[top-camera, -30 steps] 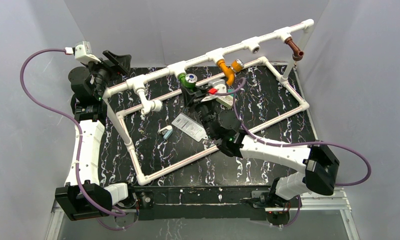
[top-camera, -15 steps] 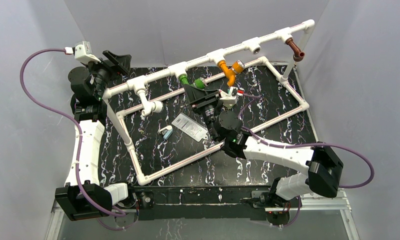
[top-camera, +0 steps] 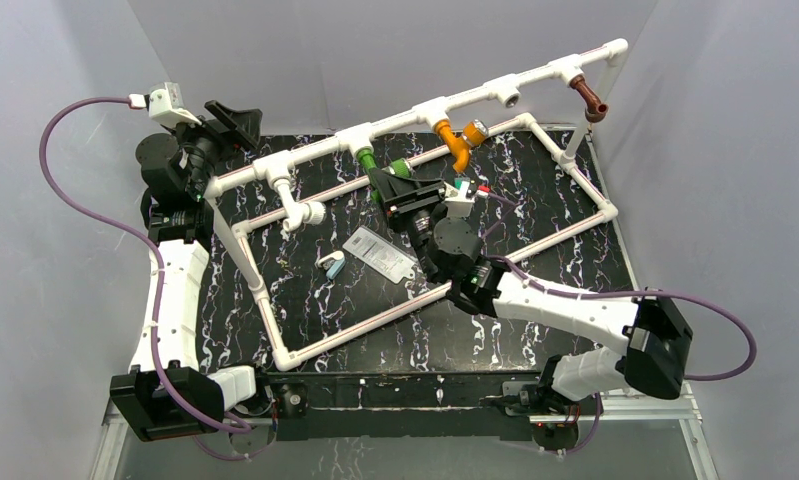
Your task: Install the water faucets
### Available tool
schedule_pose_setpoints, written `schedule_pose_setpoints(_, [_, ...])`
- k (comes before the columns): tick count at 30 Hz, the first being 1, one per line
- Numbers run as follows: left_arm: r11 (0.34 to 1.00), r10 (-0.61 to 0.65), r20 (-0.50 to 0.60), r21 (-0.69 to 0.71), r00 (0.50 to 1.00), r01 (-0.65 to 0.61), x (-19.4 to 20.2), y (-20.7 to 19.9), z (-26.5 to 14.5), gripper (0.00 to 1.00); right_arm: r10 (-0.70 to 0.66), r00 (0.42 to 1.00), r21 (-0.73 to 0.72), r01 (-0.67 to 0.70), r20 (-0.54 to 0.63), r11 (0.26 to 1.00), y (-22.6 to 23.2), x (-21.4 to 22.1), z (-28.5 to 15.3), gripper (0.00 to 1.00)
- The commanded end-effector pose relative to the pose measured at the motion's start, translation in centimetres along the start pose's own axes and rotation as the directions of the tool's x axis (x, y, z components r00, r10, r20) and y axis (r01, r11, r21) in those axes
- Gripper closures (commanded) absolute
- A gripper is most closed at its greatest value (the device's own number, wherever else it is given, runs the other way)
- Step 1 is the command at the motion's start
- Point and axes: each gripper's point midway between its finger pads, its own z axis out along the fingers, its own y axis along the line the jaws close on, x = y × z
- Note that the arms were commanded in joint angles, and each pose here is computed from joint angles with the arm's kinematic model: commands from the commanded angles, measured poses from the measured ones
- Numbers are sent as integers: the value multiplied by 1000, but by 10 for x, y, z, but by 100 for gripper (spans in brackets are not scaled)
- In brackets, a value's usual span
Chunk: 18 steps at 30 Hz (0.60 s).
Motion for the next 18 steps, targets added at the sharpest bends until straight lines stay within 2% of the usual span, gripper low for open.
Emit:
schedule_pose_setpoints(1, [940, -248, -462, -326, 852, 98, 174, 91, -28, 24, -21, 999, -36, 23, 37, 999, 22, -17, -9, 44])
schedule_pose_setpoints(4, [940, -248, -459, -328, 853, 96, 173, 92, -27, 24, -78, 997, -78, 80, 23, 994, 30, -19, -15, 30])
schedule_pose_setpoints(7, [940, -251, -464, -327, 849, 99, 175, 92, -27, 24, -137, 990, -109, 136, -7, 985, 38, -18, -22, 22])
schedule_pose_setpoints(13, [939, -249, -461, -329, 852, 96, 174, 92, -27, 24, -261, 964, -114, 253, -56, 961, 37, -19, -36, 17])
schedule_pose_setpoints(18, [939, -252, -464, -330, 849, 99, 175, 92, -27, 24, -432, 900, -160, 418, -60, 894, 47, -27, -49, 16])
